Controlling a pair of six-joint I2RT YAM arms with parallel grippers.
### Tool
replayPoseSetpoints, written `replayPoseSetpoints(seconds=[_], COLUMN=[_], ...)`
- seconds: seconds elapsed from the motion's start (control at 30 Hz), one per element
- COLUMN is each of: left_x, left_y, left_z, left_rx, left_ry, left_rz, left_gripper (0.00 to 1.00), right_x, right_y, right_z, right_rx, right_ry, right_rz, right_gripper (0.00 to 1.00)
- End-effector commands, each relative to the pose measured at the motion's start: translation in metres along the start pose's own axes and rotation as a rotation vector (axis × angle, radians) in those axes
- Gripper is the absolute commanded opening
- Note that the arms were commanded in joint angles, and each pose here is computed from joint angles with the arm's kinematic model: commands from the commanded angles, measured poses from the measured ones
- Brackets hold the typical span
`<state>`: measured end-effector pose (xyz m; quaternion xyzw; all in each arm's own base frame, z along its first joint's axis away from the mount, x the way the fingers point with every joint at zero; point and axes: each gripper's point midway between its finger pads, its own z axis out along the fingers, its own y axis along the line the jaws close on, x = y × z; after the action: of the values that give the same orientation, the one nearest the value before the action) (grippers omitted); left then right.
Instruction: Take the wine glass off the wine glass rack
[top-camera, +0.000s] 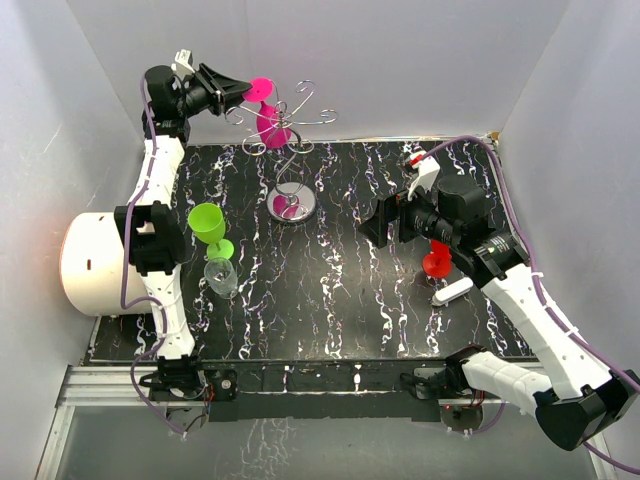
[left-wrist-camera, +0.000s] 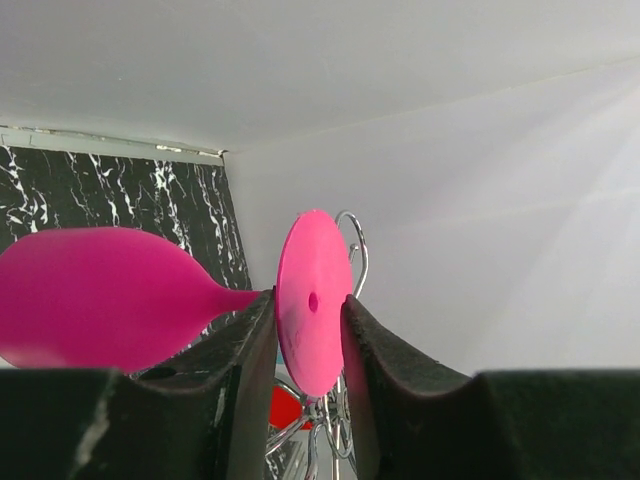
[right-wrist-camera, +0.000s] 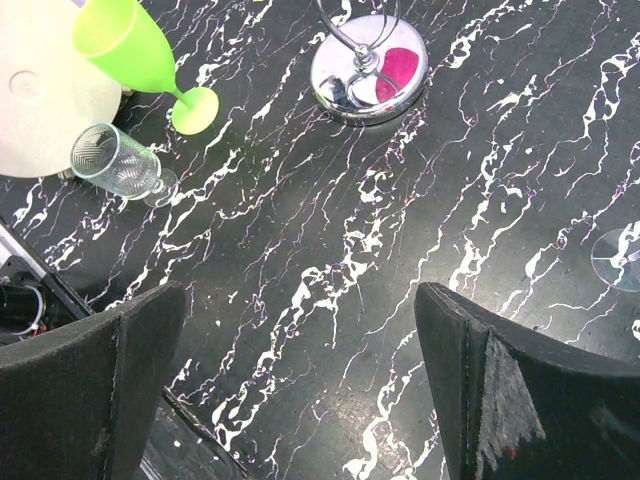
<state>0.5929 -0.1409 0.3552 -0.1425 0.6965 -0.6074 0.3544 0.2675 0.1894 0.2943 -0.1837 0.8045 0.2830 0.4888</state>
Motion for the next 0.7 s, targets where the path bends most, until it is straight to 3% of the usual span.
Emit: replayPoseSetpoints(seconds=[0.0,0.27,0.67], left_x=[0.006,0.004,-0.007], left_y=[-0.06,-0.063,-0.072], left_z=[-0.022,-0.022,-0.017], left_rx=[0.062,0.057,0.111], left_ry=[-0.001,-0.01,-0.053], left_rz=[0.081,0.08,0.035], left_gripper=[0.27,0.15,0.05], right_x=[-0.024,-0.024,-0.026], right_y=[0.008,0.01,0.011], right_z=[-0.007,-0.007,-0.004], right_rx=[-0.024,-0.033,-0.039], right_ry=[-0.096,-0.1,-0.1], right_rz=[-0.028,-0.022,-0.018], right_gripper=[0.98,0.98,0.98])
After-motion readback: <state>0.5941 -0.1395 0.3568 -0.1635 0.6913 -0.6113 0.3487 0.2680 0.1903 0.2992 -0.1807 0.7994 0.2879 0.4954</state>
